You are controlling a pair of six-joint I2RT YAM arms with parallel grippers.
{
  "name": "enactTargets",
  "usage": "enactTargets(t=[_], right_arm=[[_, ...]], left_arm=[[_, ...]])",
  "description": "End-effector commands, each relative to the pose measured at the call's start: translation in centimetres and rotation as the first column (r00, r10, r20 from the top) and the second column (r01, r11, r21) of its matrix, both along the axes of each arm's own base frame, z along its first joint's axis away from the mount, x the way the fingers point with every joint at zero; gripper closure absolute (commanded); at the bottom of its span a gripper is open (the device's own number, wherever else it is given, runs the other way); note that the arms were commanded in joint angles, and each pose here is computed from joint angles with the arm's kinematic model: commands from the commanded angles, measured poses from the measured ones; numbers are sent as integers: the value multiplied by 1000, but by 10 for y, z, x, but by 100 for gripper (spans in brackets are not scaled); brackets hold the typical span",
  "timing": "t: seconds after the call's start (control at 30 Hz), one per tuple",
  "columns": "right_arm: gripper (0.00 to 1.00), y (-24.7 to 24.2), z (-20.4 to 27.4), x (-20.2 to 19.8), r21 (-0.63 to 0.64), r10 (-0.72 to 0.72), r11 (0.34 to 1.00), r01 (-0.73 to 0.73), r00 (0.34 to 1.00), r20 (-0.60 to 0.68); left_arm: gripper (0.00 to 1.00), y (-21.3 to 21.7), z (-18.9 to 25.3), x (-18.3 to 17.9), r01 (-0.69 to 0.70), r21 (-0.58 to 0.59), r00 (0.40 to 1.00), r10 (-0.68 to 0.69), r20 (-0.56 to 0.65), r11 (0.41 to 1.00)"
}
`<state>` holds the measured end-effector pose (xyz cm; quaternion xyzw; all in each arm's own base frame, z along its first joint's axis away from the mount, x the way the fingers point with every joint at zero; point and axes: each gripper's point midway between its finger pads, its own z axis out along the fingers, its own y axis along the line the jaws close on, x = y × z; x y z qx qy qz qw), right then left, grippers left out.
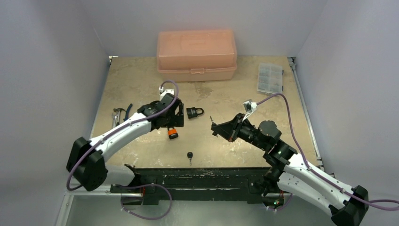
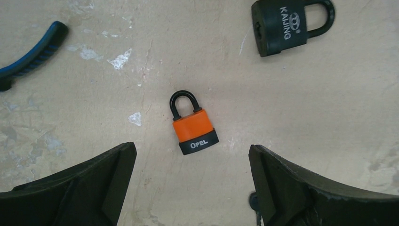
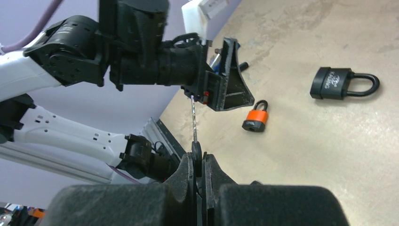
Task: Unlock with the key
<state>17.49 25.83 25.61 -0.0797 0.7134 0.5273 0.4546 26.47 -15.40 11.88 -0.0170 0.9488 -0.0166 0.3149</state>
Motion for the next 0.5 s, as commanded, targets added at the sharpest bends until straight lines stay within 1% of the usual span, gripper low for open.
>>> enactTargets(t=[0.0, 0.13, 0.2, 0.47], right_arm=[[100, -3, -12, 3, -17, -29, 999, 29, 999, -38], [100, -3, -20, 2, -45, -25, 999, 22, 998, -58], [100, -4, -24, 2, -59, -25, 998, 21, 998, -64], [100, -6, -33, 1, -94, -28, 995, 21, 997, -74]], left_arm=[[2, 2, -40, 2, -26, 49, 997, 29, -68, 998], [2, -1, -67, 3, -25, 44, 993, 30, -116, 999], [3, -1, -76, 4, -37, 61, 989, 45, -141, 997], [6, -2, -97, 5, -64, 71, 982, 75, -173, 995]])
